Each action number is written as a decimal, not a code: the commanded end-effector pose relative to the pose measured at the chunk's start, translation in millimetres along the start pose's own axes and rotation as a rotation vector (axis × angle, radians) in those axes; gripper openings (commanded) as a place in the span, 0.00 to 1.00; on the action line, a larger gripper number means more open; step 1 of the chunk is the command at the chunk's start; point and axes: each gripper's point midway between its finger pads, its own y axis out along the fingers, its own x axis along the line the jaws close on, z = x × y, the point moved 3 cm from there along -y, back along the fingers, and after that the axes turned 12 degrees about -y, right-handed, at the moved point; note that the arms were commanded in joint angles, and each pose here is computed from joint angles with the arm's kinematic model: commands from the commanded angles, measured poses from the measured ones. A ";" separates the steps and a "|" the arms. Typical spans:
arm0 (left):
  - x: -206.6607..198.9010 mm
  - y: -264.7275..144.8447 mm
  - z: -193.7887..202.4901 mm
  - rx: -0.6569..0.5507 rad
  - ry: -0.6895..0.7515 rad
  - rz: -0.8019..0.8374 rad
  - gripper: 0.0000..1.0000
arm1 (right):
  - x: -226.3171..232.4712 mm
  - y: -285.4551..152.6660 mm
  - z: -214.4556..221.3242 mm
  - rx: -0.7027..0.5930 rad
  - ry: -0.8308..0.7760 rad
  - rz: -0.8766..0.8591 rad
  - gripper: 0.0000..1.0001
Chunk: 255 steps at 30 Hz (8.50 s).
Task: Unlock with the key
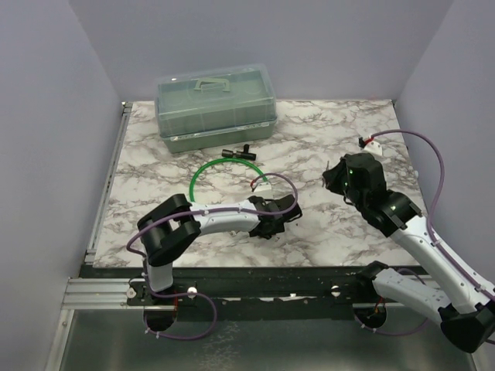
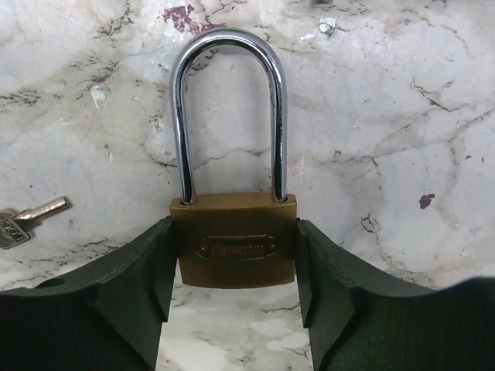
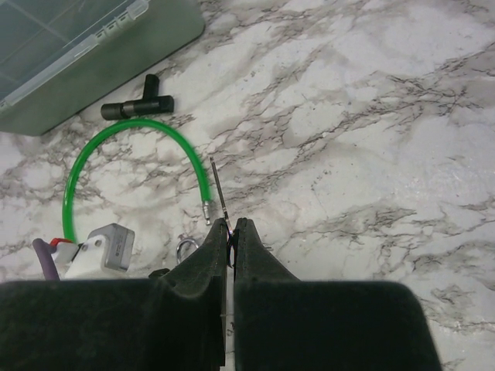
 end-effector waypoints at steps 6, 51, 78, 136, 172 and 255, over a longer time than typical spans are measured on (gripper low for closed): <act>-18.1 -27.4 -34.1 -0.080 -0.036 0.172 0.00 | 24.0 3.4 9.9 0.052 0.001 -0.151 0.01; -26.8 -110.6 -161.7 -0.073 -0.288 0.556 0.00 | 115.8 -5.1 103.1 0.433 0.095 -0.746 0.00; -34.0 -106.8 -153.1 -0.014 -0.297 0.592 0.00 | 143.3 13.7 108.5 0.434 0.034 -0.741 0.00; -29.7 -94.9 -140.8 0.008 -0.295 0.593 0.00 | 141.2 47.6 92.8 0.436 0.077 -0.500 0.00; -27.7 -105.3 -136.2 0.002 -0.267 0.626 0.00 | 133.7 58.3 63.7 0.290 0.067 -0.403 0.00; -41.8 -117.4 -156.7 -0.053 -0.386 0.679 0.00 | 130.4 29.2 86.3 0.138 -0.078 -0.705 0.31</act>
